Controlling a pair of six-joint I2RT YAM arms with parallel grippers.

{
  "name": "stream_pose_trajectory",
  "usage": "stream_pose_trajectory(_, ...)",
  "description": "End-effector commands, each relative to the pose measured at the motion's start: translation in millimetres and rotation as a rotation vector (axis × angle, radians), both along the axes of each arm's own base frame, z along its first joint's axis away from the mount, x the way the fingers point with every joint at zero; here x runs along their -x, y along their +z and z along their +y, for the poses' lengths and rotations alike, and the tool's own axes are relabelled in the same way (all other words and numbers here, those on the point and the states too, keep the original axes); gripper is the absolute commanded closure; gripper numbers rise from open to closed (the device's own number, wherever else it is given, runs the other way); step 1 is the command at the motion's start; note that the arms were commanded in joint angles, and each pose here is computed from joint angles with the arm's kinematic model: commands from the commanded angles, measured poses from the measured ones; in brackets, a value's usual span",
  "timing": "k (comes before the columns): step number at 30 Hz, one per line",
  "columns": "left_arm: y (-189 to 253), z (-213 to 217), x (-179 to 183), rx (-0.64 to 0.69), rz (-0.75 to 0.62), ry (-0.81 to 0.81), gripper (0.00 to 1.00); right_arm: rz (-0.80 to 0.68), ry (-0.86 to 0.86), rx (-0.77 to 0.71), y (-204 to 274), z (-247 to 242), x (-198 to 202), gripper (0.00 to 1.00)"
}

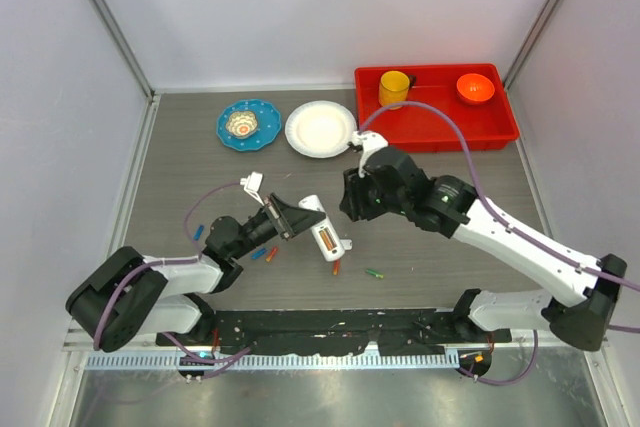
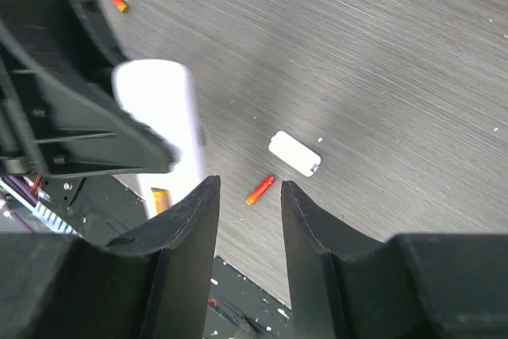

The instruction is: Load the batteries into the remote control

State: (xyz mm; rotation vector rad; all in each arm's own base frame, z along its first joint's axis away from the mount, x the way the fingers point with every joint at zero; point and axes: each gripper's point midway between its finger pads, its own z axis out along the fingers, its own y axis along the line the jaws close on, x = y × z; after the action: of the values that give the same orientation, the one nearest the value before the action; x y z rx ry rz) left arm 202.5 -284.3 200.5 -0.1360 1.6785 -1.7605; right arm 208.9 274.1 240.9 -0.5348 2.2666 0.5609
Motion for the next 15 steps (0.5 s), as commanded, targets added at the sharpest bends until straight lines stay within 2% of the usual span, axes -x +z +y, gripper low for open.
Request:
stream_pose_trajectory(1, 96.1, 15.4, 17.2, 0.242, -0.279, -0.043, 1.00, -0.053, -0.032, -0.293, 29.9, 7.0, -7.6, 0.54)
stream_pose_trajectory(2, 99.2, 15.5, 18.9, 0.247, -0.282, -0.058, 1.00, -0.041, -0.054, -0.320, 19.5, 4.2, -8.1, 0.51)
stream_pose_trajectory(4, 104.5, 18.3, 18.6, 0.253, -0.297, -0.059, 1.00, -0.094, -0.077, -0.464, 43.5, 4.2, -8.6, 0.46)
stream_pose_trajectory(5, 107.4, 18.1, 20.5, 0.256, -0.306, -0.072, 1.00, -0.073, -0.048, -0.483, 33.8, 5.9, -1.5, 0.44)
stream_pose_trajectory(6, 110.0, 18.6, 20.7, 0.257, -0.315, -0.075, 1.00, -0.088, -0.013, -0.541, 46.7, 6.7, 1.7, 0.41)
stream_pose_trajectory(9, 115.9, 17.7, 22.1, 0.258, -0.338, -0.092, 1.00, -0.041, 0.051, -0.572, 46.5, 6.9, 9.1, 0.31)
stream_pose_trajectory(15, 118.8, 15.7, 18.9, 0.256, -0.348, -0.095, 1.00, 0.055, 0.191, -0.655, 33.4, 18.9, 31.4, 0.30)
